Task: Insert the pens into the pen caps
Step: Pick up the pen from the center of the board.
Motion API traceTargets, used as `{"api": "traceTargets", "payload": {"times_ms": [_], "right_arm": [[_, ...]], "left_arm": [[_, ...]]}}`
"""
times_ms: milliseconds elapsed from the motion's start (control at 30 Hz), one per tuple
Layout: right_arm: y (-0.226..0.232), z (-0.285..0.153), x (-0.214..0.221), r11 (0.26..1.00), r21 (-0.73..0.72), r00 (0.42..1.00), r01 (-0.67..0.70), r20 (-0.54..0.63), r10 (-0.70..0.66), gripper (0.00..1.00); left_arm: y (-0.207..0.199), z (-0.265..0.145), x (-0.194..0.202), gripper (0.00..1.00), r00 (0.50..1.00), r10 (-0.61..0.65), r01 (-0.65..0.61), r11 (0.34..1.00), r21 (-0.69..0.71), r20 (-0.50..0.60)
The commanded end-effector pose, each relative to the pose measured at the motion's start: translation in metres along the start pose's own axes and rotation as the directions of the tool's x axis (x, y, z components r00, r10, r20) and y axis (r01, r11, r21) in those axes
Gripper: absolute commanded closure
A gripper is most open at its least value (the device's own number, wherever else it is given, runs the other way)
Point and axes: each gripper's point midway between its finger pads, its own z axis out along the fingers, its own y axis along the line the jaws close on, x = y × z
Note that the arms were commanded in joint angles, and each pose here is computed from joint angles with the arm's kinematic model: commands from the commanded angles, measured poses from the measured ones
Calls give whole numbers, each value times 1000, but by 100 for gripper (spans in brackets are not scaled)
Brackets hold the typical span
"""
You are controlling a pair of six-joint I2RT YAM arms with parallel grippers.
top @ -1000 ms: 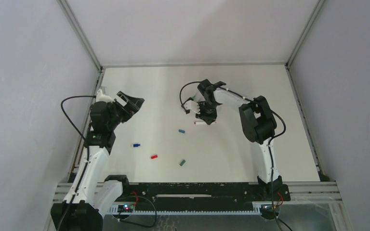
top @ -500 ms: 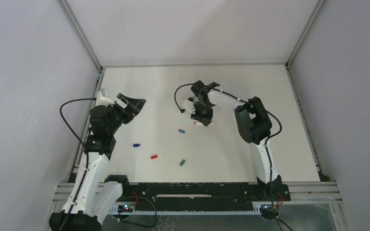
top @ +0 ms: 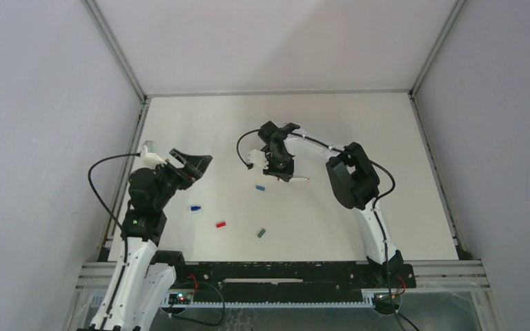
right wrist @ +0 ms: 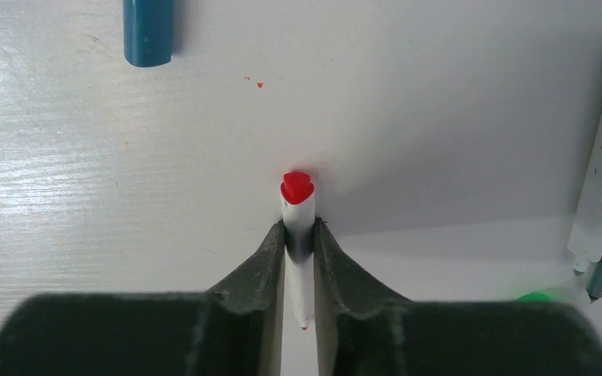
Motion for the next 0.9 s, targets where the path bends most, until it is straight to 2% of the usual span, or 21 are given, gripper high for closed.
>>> {"api": "traceTargets", "payload": {"times_ms": [0, 100, 200, 300, 433, 567, 767, 867], "right_arm": [[23, 33, 26, 996, -80, 995, -26, -102, 18, 82], [17, 21, 23, 993, -85, 995, -83, -53, 79, 92], [9, -10, 7, 980, -107, 981, -166, 78, 175, 96], [3, -46, 0, 949, -164, 929, -268, 217, 300, 100], [2, -81, 1, 912, -226, 847, -343, 346, 404, 100], [2, -115, 4, 868, -307, 733, -391, 467, 495, 100], [10, -168, -5, 723, -566, 453, -396, 565, 690, 100], [16, -194, -10, 685, -641, 360, -346, 584, 728, 100]], "left_arm": [[-5, -9, 16, 7, 1000, 14, -13, 997, 80, -13], [-17, -15, 24, 8, 1000, 17, -13, 989, 146, -26], [-32, -17, 35, 7, 998, 49, -39, 974, 222, -42], [-50, -16, 52, 7, 995, 65, -38, 952, 302, -79], [-69, -10, 78, 7, 990, 66, -16, 929, 370, -123], [-84, 1, 98, 7, 986, 75, -12, 921, 389, -146], [-114, 18, 114, 10, 984, 127, -62, 899, 433, -122], [-131, 29, 119, 11, 984, 125, -50, 878, 475, -126]]}}
